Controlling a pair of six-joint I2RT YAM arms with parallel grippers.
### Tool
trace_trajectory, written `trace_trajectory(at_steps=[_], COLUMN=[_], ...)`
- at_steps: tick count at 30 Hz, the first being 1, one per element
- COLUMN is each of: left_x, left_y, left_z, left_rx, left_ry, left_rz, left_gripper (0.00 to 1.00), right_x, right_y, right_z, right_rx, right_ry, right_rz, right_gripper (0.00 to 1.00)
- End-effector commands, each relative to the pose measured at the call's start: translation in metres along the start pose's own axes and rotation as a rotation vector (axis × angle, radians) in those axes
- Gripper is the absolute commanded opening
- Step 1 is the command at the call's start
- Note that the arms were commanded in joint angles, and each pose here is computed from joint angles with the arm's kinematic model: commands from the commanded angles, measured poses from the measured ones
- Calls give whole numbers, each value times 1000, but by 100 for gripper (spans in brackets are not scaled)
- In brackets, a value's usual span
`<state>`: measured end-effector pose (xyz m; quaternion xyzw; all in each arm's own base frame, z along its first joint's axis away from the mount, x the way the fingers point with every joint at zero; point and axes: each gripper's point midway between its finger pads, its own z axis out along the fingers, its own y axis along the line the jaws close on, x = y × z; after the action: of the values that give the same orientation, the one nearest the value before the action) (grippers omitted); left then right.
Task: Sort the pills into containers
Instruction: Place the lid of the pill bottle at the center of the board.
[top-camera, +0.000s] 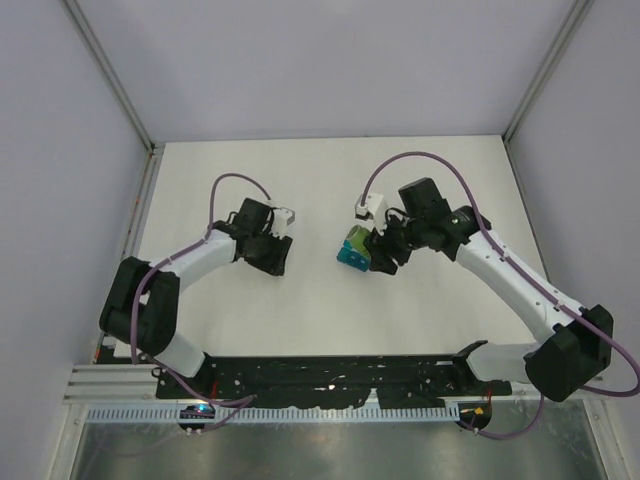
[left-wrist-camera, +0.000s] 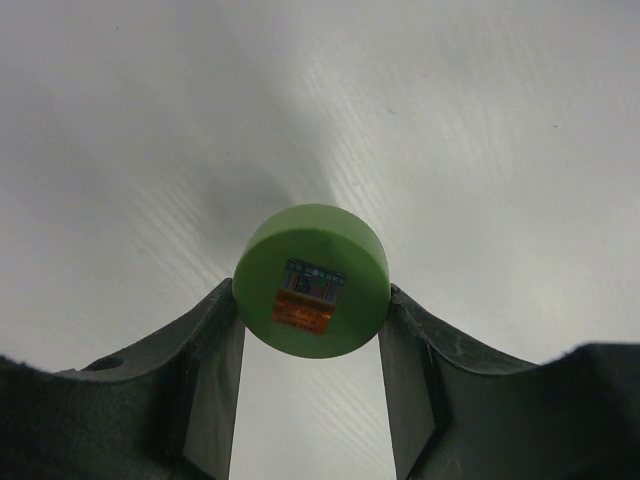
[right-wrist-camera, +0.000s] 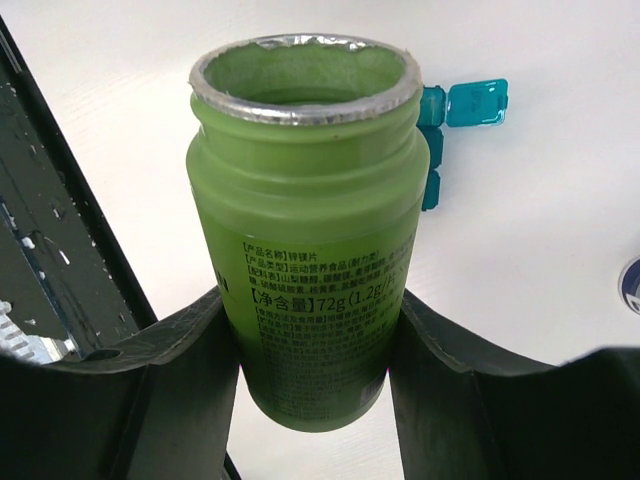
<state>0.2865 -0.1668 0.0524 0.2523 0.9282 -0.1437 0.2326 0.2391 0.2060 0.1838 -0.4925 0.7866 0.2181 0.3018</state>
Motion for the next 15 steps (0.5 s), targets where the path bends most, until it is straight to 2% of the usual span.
trace_trajectory(at_steps=[1,15], left_x=[-15,8], left_y=[12,20], left_z=[0,23], left_rx=[-64,-81], left_ry=[0,184], left_rz=[-40,-140], left_gripper=[6,29], right_x=[-7,12], right_y=[-7,-9], right_z=[-6,-6], right_rx=[26,31], right_ry=[-75,-63], right_rz=[-15,21], right_gripper=[5,6])
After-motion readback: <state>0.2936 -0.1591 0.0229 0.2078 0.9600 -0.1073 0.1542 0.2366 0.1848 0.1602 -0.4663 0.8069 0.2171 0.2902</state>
